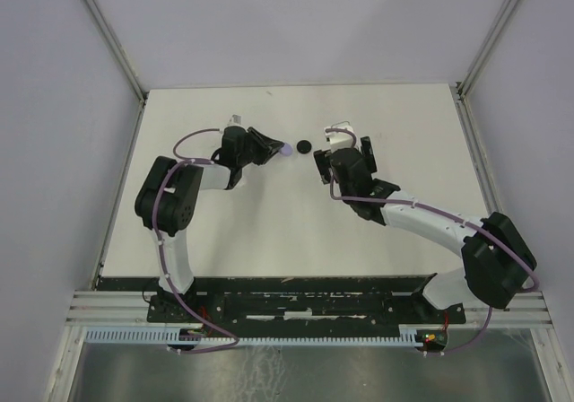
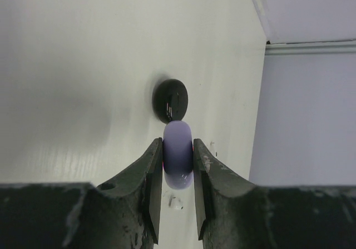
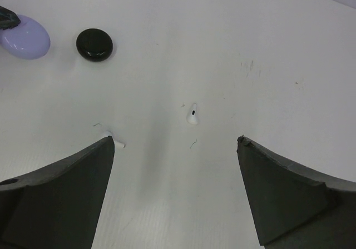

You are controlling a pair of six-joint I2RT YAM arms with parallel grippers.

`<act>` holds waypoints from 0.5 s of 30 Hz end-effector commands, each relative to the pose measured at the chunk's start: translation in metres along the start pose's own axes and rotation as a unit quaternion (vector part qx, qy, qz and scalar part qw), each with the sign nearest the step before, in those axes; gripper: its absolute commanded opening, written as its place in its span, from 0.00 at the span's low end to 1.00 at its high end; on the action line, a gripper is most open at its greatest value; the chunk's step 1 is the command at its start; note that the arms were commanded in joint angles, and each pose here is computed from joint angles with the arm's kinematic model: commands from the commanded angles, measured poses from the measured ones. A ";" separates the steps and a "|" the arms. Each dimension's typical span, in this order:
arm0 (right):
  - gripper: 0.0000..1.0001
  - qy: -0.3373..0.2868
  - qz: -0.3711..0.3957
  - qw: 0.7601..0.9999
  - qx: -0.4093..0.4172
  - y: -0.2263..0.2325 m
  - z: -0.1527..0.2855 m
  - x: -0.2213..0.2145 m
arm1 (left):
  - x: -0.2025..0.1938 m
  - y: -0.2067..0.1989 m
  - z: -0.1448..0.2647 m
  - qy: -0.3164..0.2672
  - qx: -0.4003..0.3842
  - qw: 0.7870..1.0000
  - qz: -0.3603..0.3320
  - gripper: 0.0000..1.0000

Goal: Insert the wireless bluetooth earbuds into the charging case
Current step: Place the charging case at the center of the board.

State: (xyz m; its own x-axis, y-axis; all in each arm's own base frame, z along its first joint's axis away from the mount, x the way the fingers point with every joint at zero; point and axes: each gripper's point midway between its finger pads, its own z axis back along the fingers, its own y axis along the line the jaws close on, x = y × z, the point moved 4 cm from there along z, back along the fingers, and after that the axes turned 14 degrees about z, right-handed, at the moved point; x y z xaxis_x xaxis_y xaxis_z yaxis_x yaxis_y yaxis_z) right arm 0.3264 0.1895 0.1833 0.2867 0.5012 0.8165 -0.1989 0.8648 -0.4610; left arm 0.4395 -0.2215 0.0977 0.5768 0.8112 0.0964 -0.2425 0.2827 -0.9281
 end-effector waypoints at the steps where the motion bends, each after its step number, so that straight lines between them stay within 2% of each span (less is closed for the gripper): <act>1: 0.99 -0.020 -0.033 0.999 -0.009 -0.012 0.004 0.012 | 0.010 0.001 -0.011 -0.022 0.018 0.998 -0.062 0.04; 11: 1.00 -0.018 -0.046 0.999 -0.007 -0.018 0.003 0.009 | 0.015 0.013 -0.023 -0.029 0.052 0.995 -0.084 0.14; 15: 1.00 -0.017 -0.048 0.999 -0.005 -0.018 0.002 0.008 | 0.017 0.016 -0.027 -0.030 0.061 0.993 -0.091 0.24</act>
State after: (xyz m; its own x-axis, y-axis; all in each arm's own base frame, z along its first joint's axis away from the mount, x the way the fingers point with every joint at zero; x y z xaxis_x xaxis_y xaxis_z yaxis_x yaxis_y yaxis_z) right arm 0.3311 0.1796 0.1873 0.2960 0.4549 0.8399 -0.1792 0.8901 -0.4190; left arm 0.4538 -0.2151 0.0680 0.5759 0.7906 0.2080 -0.2864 0.4335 -0.8544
